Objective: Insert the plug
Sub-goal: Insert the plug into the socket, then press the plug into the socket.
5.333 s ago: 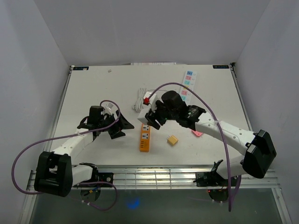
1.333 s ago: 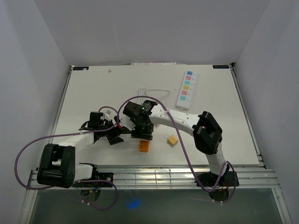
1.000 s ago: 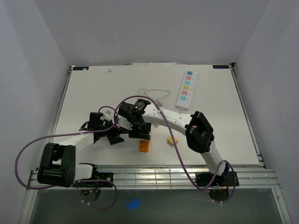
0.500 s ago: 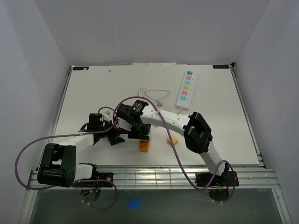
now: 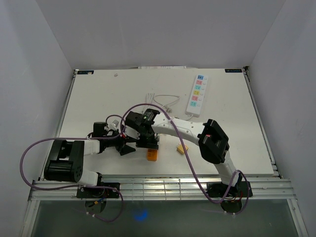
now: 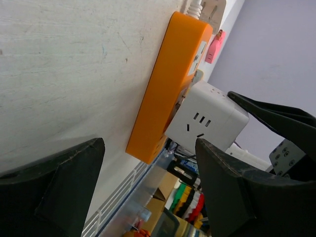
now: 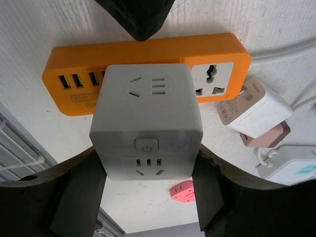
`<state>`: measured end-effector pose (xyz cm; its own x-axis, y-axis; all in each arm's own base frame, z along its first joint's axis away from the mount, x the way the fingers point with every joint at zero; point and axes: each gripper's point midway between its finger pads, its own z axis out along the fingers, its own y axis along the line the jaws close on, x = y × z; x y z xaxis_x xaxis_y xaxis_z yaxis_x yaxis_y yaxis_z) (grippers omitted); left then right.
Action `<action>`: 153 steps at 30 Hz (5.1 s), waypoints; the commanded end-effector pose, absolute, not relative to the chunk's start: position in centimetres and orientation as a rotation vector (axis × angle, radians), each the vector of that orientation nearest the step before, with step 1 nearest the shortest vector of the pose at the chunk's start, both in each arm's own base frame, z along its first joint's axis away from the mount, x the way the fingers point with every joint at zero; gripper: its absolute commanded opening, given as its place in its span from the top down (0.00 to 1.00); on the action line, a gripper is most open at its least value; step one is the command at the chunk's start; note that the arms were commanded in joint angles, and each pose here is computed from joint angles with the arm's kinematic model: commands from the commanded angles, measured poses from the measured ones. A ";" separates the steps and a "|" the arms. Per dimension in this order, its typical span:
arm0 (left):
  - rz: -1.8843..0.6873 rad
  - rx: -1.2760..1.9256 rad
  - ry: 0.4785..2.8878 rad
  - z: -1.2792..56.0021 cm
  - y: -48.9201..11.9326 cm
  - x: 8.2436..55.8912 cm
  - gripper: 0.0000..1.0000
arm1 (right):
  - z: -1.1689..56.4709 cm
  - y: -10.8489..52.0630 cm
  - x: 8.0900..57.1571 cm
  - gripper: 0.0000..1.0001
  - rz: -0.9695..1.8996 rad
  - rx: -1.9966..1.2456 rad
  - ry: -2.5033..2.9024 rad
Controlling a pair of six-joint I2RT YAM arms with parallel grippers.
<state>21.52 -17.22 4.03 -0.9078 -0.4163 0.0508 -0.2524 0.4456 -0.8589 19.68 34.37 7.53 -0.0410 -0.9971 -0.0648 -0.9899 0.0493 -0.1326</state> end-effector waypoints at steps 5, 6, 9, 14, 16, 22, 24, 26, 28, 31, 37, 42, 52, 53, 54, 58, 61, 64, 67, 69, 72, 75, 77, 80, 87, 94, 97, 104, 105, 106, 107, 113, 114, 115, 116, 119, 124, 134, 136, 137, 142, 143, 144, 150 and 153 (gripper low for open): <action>-1.274 -0.805 2.621 -0.4 -14.4 19.5 0.12 | -3.2 32.2 17.1 0.92 -0.100 -2.203 2.403; -1.265 -0.814 2.621 -0.4 -14.3 19.5 0.12 | -3.4 32.1 17.1 0.92 -0.097 -2.201 2.404; -1.247 -0.886 2.572 -0.3 -13.1 20.3 0.12 | -3.5 32.1 17.0 0.92 -0.082 -2.197 2.401; -1.285 -0.909 2.535 0.1 -12.8 20.8 0.13 | -4.0 31.5 16.4 0.92 -0.052 -2.195 2.402; -1.284 -0.907 2.528 0.2 -12.7 21.0 0.13 | -4.1 31.6 16.0 0.92 -0.017 -2.215 2.397; -1.249 -0.884 2.506 0.9 -12.3 21.6 0.12 | -2.3 33.1 17.2 0.92 -0.002 -2.158 2.345; -1.240 -0.878 2.496 1.3 -12.2 21.8 0.12 | -0.9 34.5 17.8 0.92 0.034 -2.118 2.311; -1.231 -0.870 2.470 1.9 -11.9 22.2 0.12 | -0.2 35.3 18.3 0.83 0.049 -2.089 2.293; -1.208 -0.869 2.434 2.4 -11.4 22.7 0.11 | 0.4 36.2 18.8 0.62 0.064 -2.063 2.271; -1.186 -0.897 2.427 2.6 -11.0 22.6 0.11 | 1.2 36.9 19.3 0.42 0.071 -2.023 2.243; -1.173 -0.889 2.402 3.4 -10.8 23.0 0.11 | 5.3 38.9 20.1 0.11 0.201 -1.926 2.132; -1.135 -0.860 2.365 4.7 -10.3 23.5 0.10 | 10.3 39.9 20.2 0.11 0.311 -1.820 2.000; -1.036 -0.791 2.249 8.2 -9.2 24.6 0.05 | 17.7 37.9 20.2 0.11 0.531 -1.558 1.814; -1.048 -0.769 2.240 8.6 -9.3 24.7 0.04 | 17.8 37.6 20.3 0.11 0.542 -1.539 1.821; -1.058 -0.740 2.224 9.3 -9.4 24.8 0.04 | 18.1 37.4 20.9 0.11 0.562 -1.482 1.833; -1.059 -0.644 2.135 12.1 -9.5 25.2 0.03 | 16.8 35.2 21.7 0.06 0.613 -1.335 1.931; -1.028 -0.593 2.091 14.1 -9.3 25.4 0.03 | 15.9 33.5 22.7 0.19 0.640 -1.193 2.023; -1.025 -0.552 2.079 15.0 -9.4 25.6 0.03 | 16.7 33.3 22.8 0.33 0.708 -1.110 1.996; -1.034 -0.533 2.092 15.2 -9.7 25.9 0.03 | 17.4 33.3 22.8 0.43 0.738 -1.057 1.938; -1.039 -0.521 2.099 15.3 -9.9 26.0 0.03 | 17.9 33.5 22.7 0.51 0.762 -1.031 1.930; -1.047 -0.510 2.110 15.3 -10.3 26.2 0.03 | 19.5 34.2 22.5 0.54 0.816 -1.035 1.877; -1.054 -0.495 2.117 15.4 -10.6 26.3 0.03 | 20.7 35.1 22.1 0.60 0.880 -1.048 1.825; -1.056 -0.491 2.130 15.1 -10.8 26.4 0.03 | 20.8 35.6 21.8 0.60 0.915 -1.053 1.811; -1.065 -0.482 2.156 14.7 -11.3 26.4 0.04 | 19.5 36.0 21.8 0.64 0.932 -1.062 1.841; -1.061 -0.465 2.188 14.1 -11.9 26.6 0.04 | 17.0 36.8 21.6 0.70 0.966 -1.082 1.881; -1.074 -0.415 2.223 13.9 -13.3 26.4 0.04 | 19.0 37.2 21.8 0.72 0.952 -1.108 1.845; -1.074 -0.412 2.232 13.6 -13.5 26.4 0.04 | 21.7 37.3 21.8 0.71 0.939 -1.109 1.788; -1.076 -0.402 2.238 13.6 -13.8 26.5 0.04 | 20.0 36.6 21.1 0.71 0.932 -1.098 1.833; -1.079 -0.397 2.240 13.7 -13.9 26.5 0.05 | 18.8 36.7 20.9 0.73 0.942 -1.099 1.856; -1.077 -0.393 2.240 13.6 -13.9 26.5 0.05 | 16.4 36.0 20.4 0.73 0.936 -1.103 1.912; -1.075 -0.392 2.241 13.6 -13.9 26.6 0.05 | 15.5 36.0 20.3 0.74 0.941 -1.098 1.917; -1.077 -0.388 2.248 13.5 -14.0 26.5 0.05 | 9.8 34.5 20.0 0.77 0.867 -1.091 2.047; -1.077 -0.389 2.250 13.4 -14.0 26.5 0.05 | 9.4 34.3 20.1 0.77 0.852 -1.092 2.063; -1.078 -0.386 2.252 13.4 -14.1 26.5 0.05 | 9.3 34.2 20.2 0.78 0.844 -1.097 2.068; -1.077 -0.383 2.253 13.4 -14.1 26.6 0.05 | 9.5 34.2 20.3 0.78 0.842 -1.092 2.061; -1.078 -0.382 2.260 13.3 -14.3 26.5 0.05 | 10.9 34.5 20.5 0.78 0.846 -1.088 2.022; -1.076 -0.379 2.266 13.1 -14.5 26.5 0.05 | 12.2 35.0 20.8 0.78 0.851 -1.101 2.002; -1.073 -0.370 2.275 13.0 -14.8 26.6 0.05 | 21.6 36.2 21.0 0.76 0.923 -1.088 1.806; -1.070 -0.372 2.278 12.9 -14.8 26.7 0.05 | 21.9 36.2 20.9 0.76 0.931 -1.082 1.792; -1.072 -0.371 2.276 13.0 -14.9 26.7 0.05 | 21.0 36.0 20.8 0.76 0.921 -1.081 1.812; -1.072 -0.367 2.281 12.9 -15.0 26.7 0.05 | 13.0 35.0 19.9 0.78 0.908 -1.096 1.977; -1.073 -0.361 2.281 12.9 -15.1 26.6 0.05 | 10.4 34.4 19.4 0.79 0.900 -1.097 2.036; -1.070 -0.363 2.285 12.8 -15.0 26.6 0.05 | 9.3 34.1 19.0 0.79 0.901 -1.097 2.060; -1.057 -0.365 2.290 12.5 -14.9 26.5 0.05 | 8.3 33.5 18.7 0.80 0.896 -1.081 2.091; -1.058 -0.365 2.293 12.5 -15.0 26.5 0.05 | 10.1 33.9 19.3 0.80 0.884 -1.084 2.052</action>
<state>25.61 -14.86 11.15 -0.8113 -0.4731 -0.3435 -0.0504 0.6420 -0.7651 19.81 35.22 11.58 -0.4117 -0.3628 -0.8360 -0.8812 0.3924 0.2637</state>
